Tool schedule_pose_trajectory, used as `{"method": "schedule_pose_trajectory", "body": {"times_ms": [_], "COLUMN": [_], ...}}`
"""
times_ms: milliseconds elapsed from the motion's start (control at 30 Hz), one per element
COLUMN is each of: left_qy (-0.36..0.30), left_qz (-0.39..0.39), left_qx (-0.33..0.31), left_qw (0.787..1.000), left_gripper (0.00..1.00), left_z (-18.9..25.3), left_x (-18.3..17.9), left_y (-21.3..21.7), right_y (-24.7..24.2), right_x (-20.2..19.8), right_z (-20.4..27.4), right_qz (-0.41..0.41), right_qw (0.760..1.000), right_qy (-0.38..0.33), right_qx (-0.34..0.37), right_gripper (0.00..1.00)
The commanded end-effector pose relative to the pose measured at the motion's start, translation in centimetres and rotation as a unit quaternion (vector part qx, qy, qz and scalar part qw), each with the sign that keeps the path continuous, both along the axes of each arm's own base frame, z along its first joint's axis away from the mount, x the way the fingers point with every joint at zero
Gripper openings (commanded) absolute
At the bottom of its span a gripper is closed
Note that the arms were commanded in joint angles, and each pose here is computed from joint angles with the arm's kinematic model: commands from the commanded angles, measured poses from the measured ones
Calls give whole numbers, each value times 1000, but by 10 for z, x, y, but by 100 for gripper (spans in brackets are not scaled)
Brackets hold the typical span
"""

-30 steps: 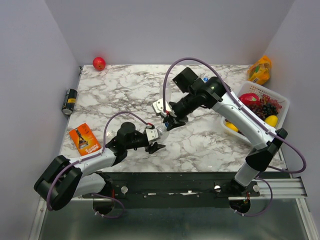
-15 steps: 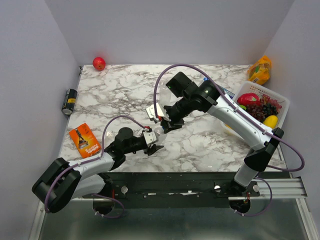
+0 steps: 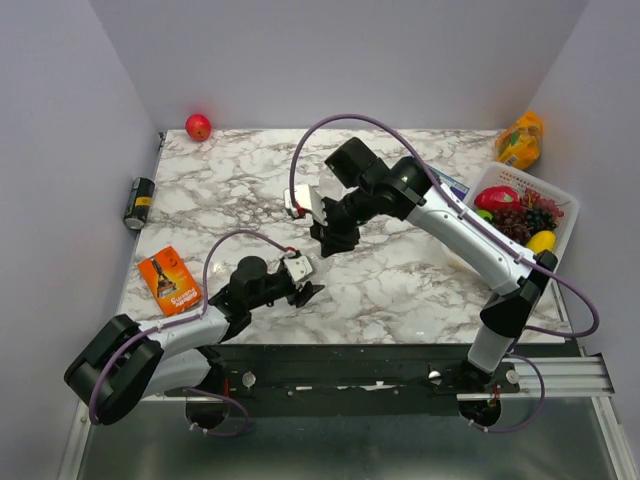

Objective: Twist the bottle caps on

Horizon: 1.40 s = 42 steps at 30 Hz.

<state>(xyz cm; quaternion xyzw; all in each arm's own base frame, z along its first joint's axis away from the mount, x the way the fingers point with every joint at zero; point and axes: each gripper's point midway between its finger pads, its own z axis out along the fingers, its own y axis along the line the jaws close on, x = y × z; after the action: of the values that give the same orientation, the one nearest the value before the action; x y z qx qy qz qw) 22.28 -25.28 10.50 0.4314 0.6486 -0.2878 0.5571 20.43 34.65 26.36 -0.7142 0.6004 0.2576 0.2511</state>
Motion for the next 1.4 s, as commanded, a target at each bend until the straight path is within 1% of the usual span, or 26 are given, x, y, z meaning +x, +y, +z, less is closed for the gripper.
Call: {"method": "schedule_pose_trajectory", "body": {"times_ms": [0, 133, 200, 333, 433, 467, 500, 533, 567, 633, 733, 867, 933, 1000, 1200, 1233, 1300, 1367], "left_qy": [-56, -36, -41, -57, -55, -68, -70, -73, -79, -88, -96, -99, -91, -86, -72, -71, -66, -61], "left_qz": [79, 79, 66, 45, 40, 38, 34, 34, 31, 30, 27, 23, 25, 28, 29, 27, 24, 20], "left_qx": [-157, -172, -175, -146, -136, -129, -128, -128, -127, -128, -126, -128, -124, -120, -115, -115, -113, -111], "left_qw": [983, 981, 981, 987, 988, 989, 989, 989, 988, 987, 987, 987, 988, 989, 990, 990, 991, 992], "left_gripper": [0, 0, 0, 0, 0, 0, 0, 0, 0, 0, 0, 0, 0, 0, 0, 0, 0, 0], "left_z": [107, 108, 109, 101, 97, 98, 98, 98, 99, 100, 100, 99, 94, 90, 84, 83, 80, 78], "left_x": [40, 37, 32, 28, 28, 28, 27, 27, 27, 26, 24, 23, 23, 23, 22, 21, 20, 19], "left_y": [-8, -8, -10, -14, -15, -14, -15, -15, -15, -16, -16, -17, -17, -16, -16, -16, -17, -18], "right_y": [-31, -33, -32, -28, -28, -28, -27, -27, -26, -28, -26, -25, -25, -24, -24, -26, -29, -29], "right_x": [-6, 0, -4, -3, -4, -4, -5, -5, -5, -7, -5, -4, -4, -2, -4, -5, -7, -8], "right_z": [-45, -48, -50, -52, -57, -57, -58, -58, -56, -58, -51, -49, -47, -43, -34, -30, -30, -17], "right_qz": [-110, -174, -170, -162, -159, -159, -159, -158, -154, -142, -125, -115, -115, -116, -103, -100, -99, -100], "right_qw": [984, 973, 972, 970, 967, 967, 967, 967, 968, 967, 973, 976, 977, 978, 981, 982, 983, 986], "right_qy": [68, 77, 90, 100, 113, 112, 113, 115, 115, 119, 106, 97, 97, 93, 86, 82, 80, 72], "right_qx": [-123, -132, -136, -151, -166, -164, -164, -166, -163, -172, -162, -156, -154, -149, -139, -135, -134, -110], "right_gripper": [31, 29, 29, 28, 28, 29, 30, 34, 36, 40, 44, 45, 49, 50, 64, 68, 71, 75]}}
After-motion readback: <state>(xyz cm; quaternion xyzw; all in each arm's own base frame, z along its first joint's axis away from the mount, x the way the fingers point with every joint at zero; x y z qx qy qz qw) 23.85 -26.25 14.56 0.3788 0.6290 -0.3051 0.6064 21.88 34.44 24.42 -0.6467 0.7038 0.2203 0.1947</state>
